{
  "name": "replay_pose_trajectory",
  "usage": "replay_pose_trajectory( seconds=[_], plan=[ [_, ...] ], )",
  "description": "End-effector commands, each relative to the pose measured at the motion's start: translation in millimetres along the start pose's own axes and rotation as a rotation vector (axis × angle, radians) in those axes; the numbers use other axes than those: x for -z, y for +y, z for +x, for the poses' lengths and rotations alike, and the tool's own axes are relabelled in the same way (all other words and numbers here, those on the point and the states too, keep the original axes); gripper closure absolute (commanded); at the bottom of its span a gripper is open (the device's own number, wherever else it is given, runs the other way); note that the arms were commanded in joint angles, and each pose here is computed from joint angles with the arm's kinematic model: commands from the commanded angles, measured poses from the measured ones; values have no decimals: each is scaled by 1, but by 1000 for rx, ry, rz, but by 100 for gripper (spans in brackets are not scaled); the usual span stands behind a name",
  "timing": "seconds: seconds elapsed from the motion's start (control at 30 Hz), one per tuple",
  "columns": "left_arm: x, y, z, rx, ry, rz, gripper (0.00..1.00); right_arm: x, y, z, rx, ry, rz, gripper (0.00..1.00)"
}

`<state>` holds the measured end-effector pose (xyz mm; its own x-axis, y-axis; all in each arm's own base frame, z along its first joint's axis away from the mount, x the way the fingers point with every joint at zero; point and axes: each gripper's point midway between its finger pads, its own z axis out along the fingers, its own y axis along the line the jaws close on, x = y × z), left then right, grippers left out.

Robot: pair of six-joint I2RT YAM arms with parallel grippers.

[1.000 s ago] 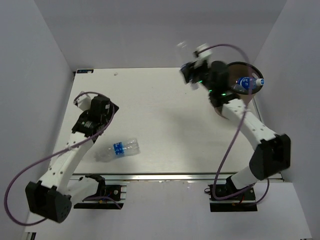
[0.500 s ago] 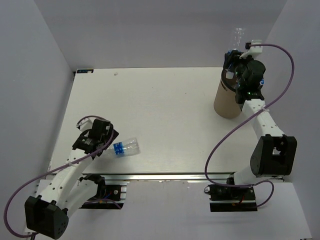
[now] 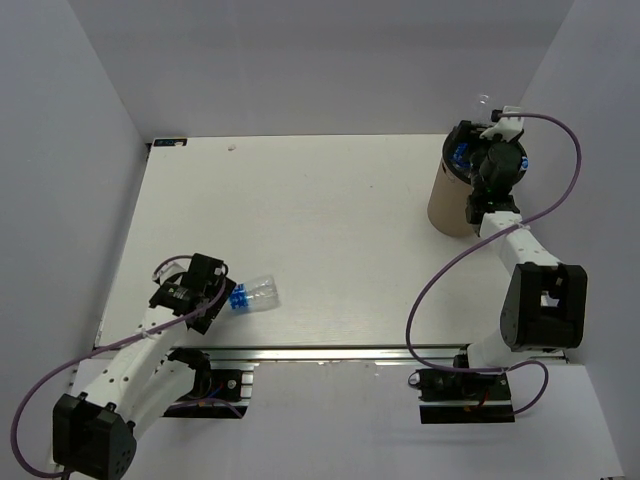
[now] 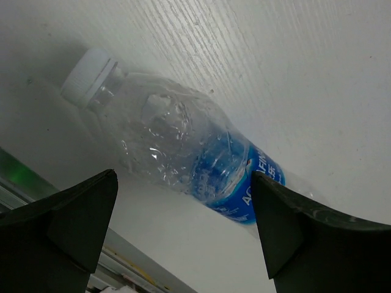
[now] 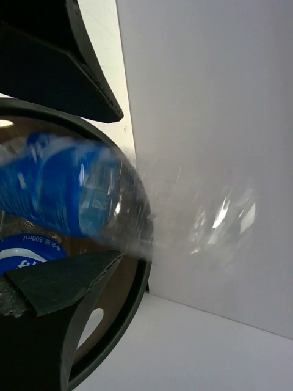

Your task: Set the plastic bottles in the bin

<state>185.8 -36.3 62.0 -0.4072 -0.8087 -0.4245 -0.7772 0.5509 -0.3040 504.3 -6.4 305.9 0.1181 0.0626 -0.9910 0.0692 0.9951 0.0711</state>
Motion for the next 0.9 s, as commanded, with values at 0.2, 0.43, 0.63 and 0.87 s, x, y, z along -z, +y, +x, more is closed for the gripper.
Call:
replay_pose_trajectory(
  seconds=[0.2, 0.43, 0.63, 0.87],
  plan=[
    [-20, 1, -2, 100, -51, -37, 2, 31, 11, -88, 7, -161, -63, 11],
    [-37, -33, -10, 41, -80, 4, 20, 77, 78, -109, 153, -155, -488, 11],
    [-28, -81, -26, -67, -89, 63, 59, 135, 120, -128, 145, -178, -784, 11],
    [74, -223, -14, -416, -50, 824, 60, 197, 181, -83, -131, 96, -1130, 11]
  ],
)
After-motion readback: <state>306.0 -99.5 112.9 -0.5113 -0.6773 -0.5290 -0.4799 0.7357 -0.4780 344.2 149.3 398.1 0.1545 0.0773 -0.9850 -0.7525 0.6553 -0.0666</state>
